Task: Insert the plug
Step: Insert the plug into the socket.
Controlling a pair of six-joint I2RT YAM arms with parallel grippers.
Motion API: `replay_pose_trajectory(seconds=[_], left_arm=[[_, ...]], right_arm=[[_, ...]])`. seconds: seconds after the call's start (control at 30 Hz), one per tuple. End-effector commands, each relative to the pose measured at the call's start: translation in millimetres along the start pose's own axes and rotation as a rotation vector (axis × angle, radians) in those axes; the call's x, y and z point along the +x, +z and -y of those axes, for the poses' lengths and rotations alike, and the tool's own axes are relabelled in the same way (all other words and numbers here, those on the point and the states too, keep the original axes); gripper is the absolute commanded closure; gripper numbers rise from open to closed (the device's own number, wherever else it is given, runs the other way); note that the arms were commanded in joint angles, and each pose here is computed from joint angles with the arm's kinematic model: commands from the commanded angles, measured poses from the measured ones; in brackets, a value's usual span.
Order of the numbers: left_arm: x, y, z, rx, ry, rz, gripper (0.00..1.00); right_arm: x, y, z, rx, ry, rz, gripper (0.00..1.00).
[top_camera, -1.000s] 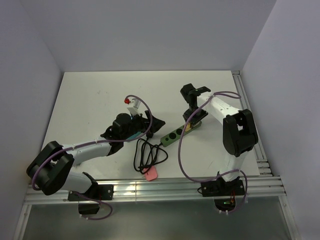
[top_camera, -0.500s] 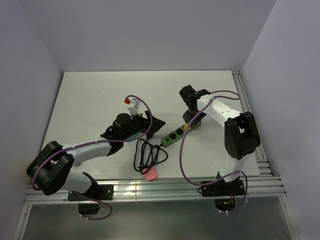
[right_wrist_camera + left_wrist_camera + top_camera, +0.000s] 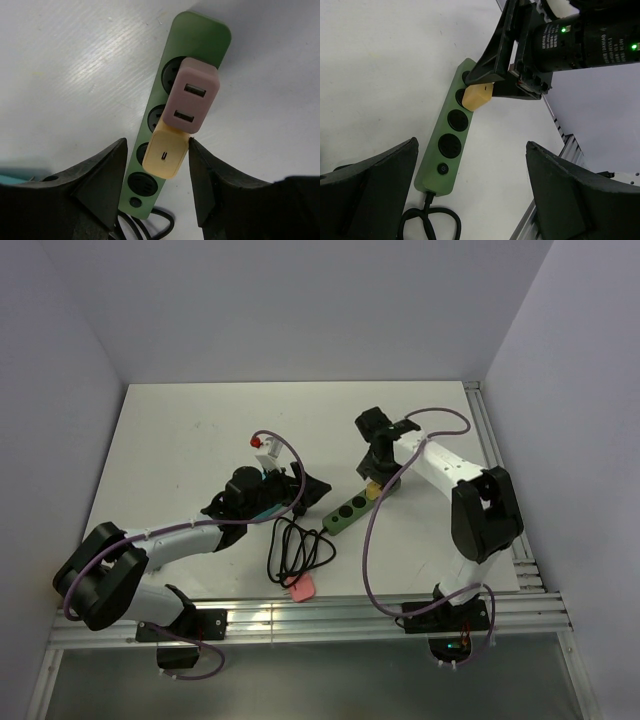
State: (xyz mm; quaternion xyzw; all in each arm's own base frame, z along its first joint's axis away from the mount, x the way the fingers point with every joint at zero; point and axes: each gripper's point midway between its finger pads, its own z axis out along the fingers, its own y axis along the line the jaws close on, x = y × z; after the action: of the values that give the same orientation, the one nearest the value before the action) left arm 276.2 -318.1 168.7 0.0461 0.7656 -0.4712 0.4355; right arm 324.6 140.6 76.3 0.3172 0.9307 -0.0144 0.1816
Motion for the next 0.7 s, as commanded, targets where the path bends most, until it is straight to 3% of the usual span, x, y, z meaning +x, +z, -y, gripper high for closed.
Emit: replay_pose_trajectory(seconds=[0.0,0.3,0.4,0.43,0.57,0.67], left_arm=[[-19,-1,24,0.072,0.036,0.047,0.06],[-22,-4,22,0.049,0.045,0.054,0.03],[-26,-8,19,0.019,0.041,0.064,0.0],[-27,-10,19,0.007,0.041,0.067,0.01],[-42,-18,-8,-0.17,0.023,0.104,0.01],[-51,-30,-29,-0.267,-0.007,0.111,0.0]], right_arm=[[-22,-33,-18,-0.124,0.003,0.1,0.4],[-30,-80,-10,-0.22,0.008,0.185,0.37],[-26,-102,-27,-0.396,-0.064,0.23,0.38],[-12,-95,-25,-0.441,-0.16,0.23,0.38],[-1,-137,-44,-0.75,-0.212,0.315,0.38],[12,-140,-49,-0.773,-0.265,0.305,0.43]])
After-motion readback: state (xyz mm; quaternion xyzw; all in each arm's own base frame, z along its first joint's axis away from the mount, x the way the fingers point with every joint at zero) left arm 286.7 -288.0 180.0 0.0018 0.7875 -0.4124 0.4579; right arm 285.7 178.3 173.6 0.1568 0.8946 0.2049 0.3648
